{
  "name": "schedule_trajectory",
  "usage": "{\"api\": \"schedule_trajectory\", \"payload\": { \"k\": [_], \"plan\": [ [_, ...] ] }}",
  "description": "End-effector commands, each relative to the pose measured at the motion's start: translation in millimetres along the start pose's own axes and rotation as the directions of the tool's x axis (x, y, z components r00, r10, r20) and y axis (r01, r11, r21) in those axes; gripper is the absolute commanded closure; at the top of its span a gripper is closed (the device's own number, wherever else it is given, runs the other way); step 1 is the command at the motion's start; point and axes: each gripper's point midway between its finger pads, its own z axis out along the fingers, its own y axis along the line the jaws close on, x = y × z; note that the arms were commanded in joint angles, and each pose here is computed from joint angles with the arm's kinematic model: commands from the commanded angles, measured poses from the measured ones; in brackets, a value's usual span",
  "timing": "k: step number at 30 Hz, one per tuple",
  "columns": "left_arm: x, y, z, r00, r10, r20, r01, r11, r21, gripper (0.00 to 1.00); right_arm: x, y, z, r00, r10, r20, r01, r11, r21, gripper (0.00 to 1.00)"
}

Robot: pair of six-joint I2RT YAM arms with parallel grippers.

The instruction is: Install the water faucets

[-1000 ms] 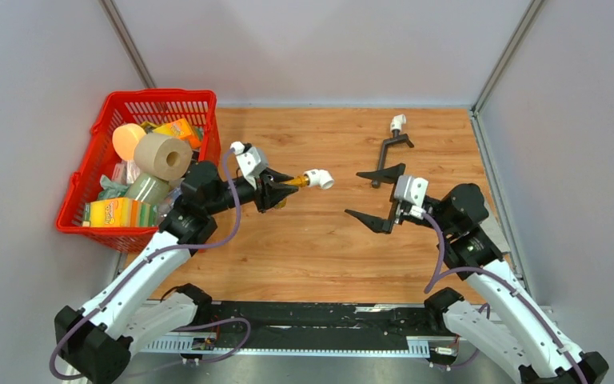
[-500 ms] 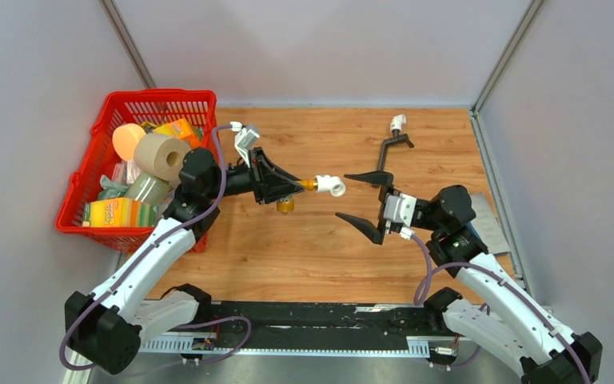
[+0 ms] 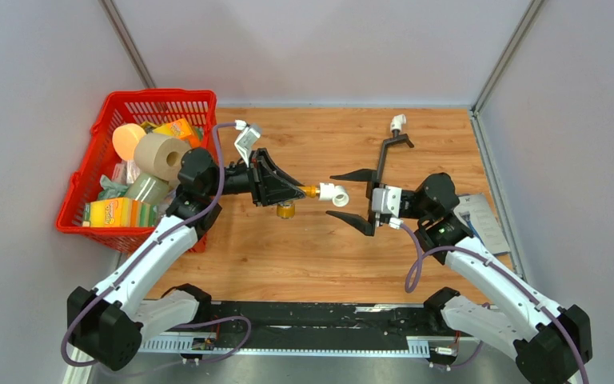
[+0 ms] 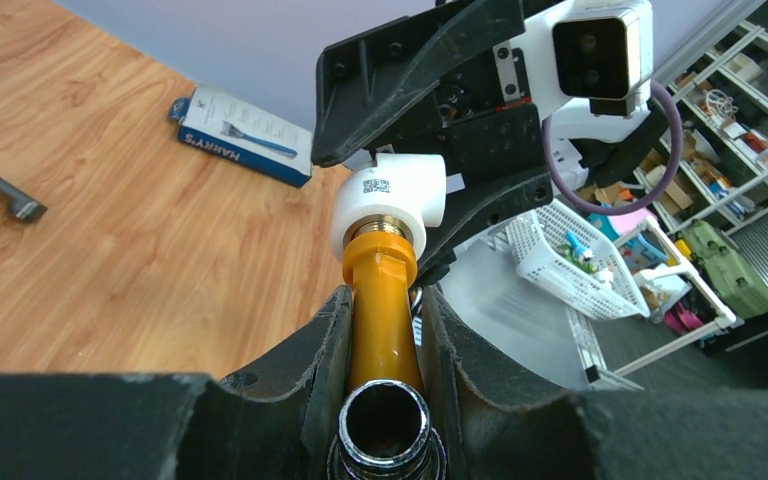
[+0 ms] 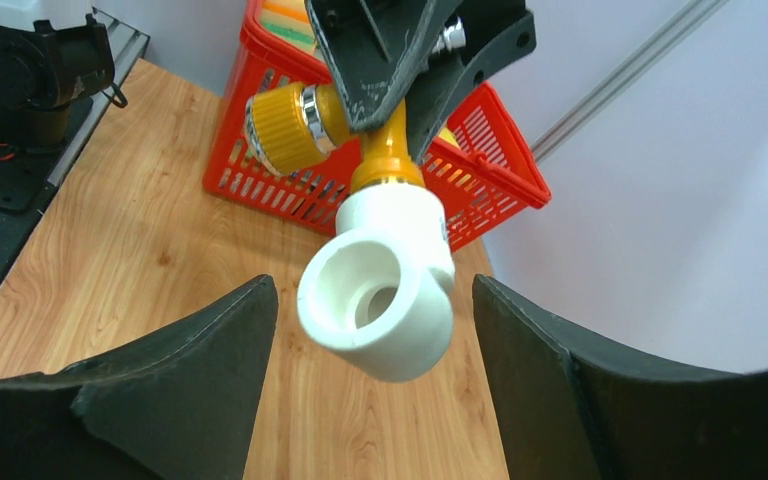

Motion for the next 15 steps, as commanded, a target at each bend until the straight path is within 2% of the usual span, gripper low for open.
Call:
{"api": "schedule_trajectory", "payload": {
  "k": [1, 6, 12, 15],
  "plan": [
    [-20, -18, 1, 0.997, 0.068, 0.023, -0.069, 0.996, 0.055, 1.00, -39, -9, 7, 0.991, -0.081, 0.103, 0.085, 0.996, -0.036, 0.25],
    [-22, -23, 1, 0.998, 0.065, 0.021, -0.067, 0.995, 0.075, 1.00, -41, -7, 8, 0.992, -0.065, 0.112, 0.072, 0.996, -0.057, 0.36],
    [-23, -29, 1, 0.996, 0.085, 0.012, -0.086, 0.991, 0.098, 1.00, -38, -4, 13, 0.994, -0.010, 0.108, 0.020, 0.995, -0.098, 0.61],
    [-20, -33, -1, 0.989, 0.146, -0.003, -0.144, 0.982, 0.125, 1.00, -37, -6, 17, 0.992, 0.093, 0.084, -0.082, 0.990, -0.119, 0.73]
  ]
}}
